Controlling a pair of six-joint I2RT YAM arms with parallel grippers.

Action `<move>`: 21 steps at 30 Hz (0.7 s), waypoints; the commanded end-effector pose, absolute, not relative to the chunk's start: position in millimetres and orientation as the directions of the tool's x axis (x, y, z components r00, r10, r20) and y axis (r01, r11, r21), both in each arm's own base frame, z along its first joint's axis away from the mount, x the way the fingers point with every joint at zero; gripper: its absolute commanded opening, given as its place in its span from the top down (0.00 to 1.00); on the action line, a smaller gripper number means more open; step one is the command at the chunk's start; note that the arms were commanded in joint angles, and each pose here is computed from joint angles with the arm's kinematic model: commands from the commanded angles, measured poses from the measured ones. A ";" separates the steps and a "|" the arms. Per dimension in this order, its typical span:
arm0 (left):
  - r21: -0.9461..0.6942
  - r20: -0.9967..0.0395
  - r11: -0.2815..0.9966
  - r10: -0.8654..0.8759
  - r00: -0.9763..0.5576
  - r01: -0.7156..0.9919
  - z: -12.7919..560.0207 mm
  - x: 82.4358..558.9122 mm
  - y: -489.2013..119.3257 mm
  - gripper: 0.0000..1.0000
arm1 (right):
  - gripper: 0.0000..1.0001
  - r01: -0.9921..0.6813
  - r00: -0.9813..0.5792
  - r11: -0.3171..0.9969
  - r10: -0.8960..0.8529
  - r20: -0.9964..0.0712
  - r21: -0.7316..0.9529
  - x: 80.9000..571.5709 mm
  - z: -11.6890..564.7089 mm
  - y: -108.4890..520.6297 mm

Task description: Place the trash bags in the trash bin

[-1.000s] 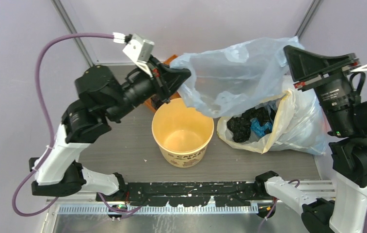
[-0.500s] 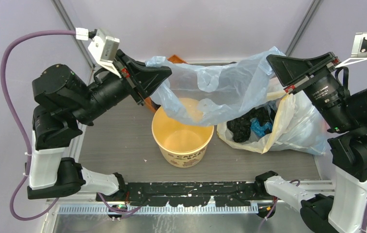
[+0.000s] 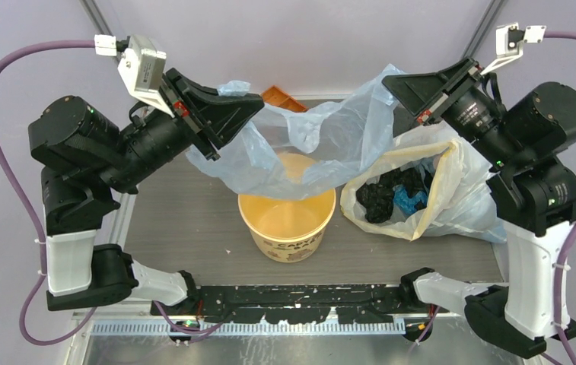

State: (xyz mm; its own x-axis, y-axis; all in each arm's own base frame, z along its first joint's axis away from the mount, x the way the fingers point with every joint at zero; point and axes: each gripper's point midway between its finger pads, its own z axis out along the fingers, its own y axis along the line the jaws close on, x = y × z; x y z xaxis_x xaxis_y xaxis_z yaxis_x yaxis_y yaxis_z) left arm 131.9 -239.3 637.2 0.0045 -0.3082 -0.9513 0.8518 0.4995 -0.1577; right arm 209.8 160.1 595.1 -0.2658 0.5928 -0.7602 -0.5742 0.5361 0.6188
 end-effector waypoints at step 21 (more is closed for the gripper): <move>-0.183 -0.852 0.379 -0.521 0.046 0.907 703.5 100.7 -209.5 1.00 | 0.99 -0.667 -0.387 0.298 0.645 -0.659 0.683 164.9 638.8 174.8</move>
State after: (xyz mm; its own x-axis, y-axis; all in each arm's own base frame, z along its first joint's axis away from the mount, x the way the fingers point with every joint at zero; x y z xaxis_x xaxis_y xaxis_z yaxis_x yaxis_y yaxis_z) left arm 117.2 -230.2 677.5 0.0314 -0.4337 -0.9005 0.8856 0.4298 -0.1761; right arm 163.9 164.7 631.8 -0.3297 0.6398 -0.6942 -0.6530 0.3765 0.6571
